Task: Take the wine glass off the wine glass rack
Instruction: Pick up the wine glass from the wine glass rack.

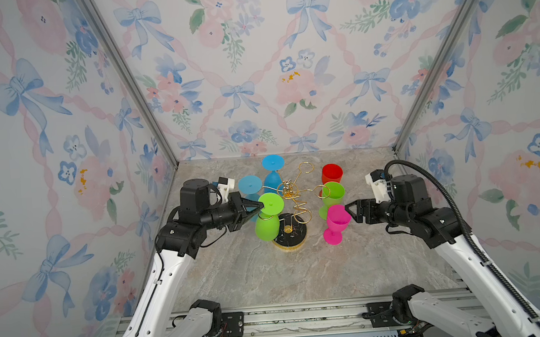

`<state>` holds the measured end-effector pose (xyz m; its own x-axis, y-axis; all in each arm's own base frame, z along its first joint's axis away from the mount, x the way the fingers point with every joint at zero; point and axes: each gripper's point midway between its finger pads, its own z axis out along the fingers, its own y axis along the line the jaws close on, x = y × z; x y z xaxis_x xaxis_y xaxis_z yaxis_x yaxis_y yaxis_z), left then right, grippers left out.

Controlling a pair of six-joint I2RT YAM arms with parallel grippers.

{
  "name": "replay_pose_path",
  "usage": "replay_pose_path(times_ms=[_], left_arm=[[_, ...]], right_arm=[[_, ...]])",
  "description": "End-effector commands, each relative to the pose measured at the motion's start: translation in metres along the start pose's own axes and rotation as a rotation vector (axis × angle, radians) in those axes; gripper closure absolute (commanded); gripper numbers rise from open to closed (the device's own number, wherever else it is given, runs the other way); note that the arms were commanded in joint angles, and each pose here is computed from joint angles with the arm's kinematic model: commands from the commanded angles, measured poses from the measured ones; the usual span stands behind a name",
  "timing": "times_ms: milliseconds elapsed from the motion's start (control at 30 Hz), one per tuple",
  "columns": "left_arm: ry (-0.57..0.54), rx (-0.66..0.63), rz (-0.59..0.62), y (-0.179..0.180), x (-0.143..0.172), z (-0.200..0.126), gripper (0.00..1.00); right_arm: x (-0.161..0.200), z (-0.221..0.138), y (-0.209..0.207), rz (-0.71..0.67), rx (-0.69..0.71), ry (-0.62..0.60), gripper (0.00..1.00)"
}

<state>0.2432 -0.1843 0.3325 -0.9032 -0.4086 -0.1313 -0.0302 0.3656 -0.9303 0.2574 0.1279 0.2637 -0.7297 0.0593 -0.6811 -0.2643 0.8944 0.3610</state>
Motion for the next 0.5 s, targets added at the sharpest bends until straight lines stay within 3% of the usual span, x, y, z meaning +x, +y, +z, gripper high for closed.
replay_pose_path(times_ms=[0,467], left_arm=[[-0.039,0.017,0.019,-0.012,-0.009,-0.004,1.00],[-0.107,0.012,0.001,-0.010,-0.021,-0.007,1.00]], right_arm=[[0.000,-0.001,-0.001,0.014,-0.007,-0.016,0.17],[0.002,0.002,-0.004,0.020,-0.012,-0.011,0.17]])
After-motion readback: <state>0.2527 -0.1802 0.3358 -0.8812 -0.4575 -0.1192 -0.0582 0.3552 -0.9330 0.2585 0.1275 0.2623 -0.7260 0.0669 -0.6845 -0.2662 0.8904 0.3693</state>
